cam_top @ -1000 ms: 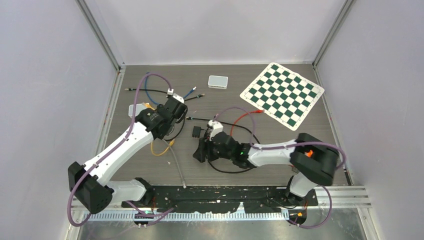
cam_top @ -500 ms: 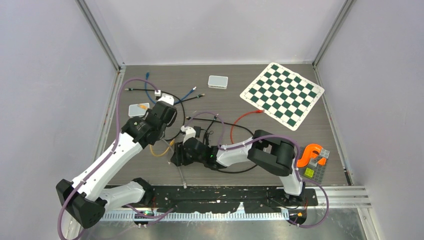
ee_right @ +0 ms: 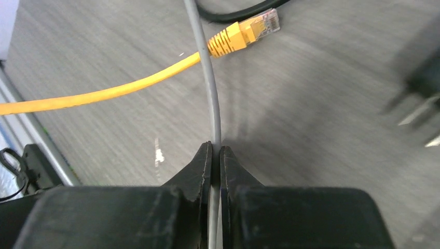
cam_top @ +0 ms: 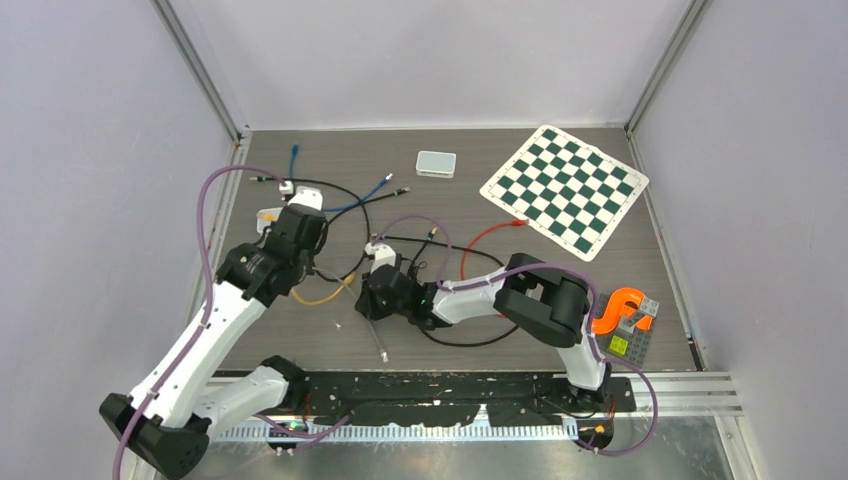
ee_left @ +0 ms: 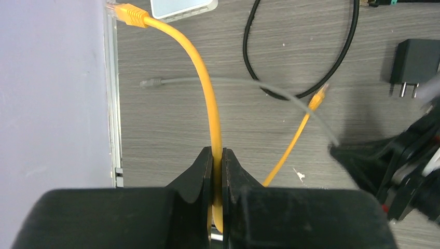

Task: Insert the plug into the switch port
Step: Pick up the connector from the center of the board.

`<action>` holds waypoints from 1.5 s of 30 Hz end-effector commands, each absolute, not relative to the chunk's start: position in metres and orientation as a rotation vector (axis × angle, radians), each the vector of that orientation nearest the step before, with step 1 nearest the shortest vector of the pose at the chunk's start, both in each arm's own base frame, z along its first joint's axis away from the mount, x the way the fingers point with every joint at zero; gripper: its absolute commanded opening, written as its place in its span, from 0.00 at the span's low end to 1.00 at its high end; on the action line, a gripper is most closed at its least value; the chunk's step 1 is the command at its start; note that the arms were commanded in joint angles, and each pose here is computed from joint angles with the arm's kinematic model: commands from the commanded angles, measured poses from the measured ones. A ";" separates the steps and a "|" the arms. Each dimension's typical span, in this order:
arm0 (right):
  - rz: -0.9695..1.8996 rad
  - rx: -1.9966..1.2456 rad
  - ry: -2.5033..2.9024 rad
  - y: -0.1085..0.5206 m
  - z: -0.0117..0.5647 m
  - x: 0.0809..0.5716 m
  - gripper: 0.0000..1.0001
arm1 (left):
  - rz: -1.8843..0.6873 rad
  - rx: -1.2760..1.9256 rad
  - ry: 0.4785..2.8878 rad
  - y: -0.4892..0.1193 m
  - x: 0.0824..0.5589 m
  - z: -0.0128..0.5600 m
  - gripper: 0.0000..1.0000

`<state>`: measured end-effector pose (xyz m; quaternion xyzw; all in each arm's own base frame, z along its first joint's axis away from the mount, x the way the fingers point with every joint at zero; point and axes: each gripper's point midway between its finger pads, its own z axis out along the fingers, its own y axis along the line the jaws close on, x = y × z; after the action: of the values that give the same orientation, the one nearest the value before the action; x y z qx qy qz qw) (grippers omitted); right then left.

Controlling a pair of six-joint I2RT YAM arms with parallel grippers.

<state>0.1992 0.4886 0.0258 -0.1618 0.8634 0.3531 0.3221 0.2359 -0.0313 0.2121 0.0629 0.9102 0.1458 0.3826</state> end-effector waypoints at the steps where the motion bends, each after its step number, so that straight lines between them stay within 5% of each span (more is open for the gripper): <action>1: 0.888 -0.362 2.194 0.471 0.065 0.247 0.05 | 0.340 0.166 2.333 -0.025 0.220 0.207 0.00; 16: 0.887 -0.373 2.241 0.455 0.063 0.281 0.06 | 0.531 0.114 2.280 0.015 0.196 0.231 0.00; 29: 1.011 -0.406 2.195 0.463 0.090 0.271 0.07 | 0.324 0.146 2.313 -0.013 0.198 0.214 0.00; 36: 0.973 -0.385 2.246 0.442 0.087 0.274 0.45 | 0.012 0.172 2.090 -0.043 0.199 0.245 0.00; 45: 1.058 -0.283 2.040 0.370 0.223 0.288 0.74 | -0.331 0.317 1.759 -0.091 0.193 0.294 0.00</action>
<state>0.2851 0.3911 0.1276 -0.1141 0.8614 0.3671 0.3320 0.1875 -0.0589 0.2455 0.1011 0.8417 -0.0560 0.5274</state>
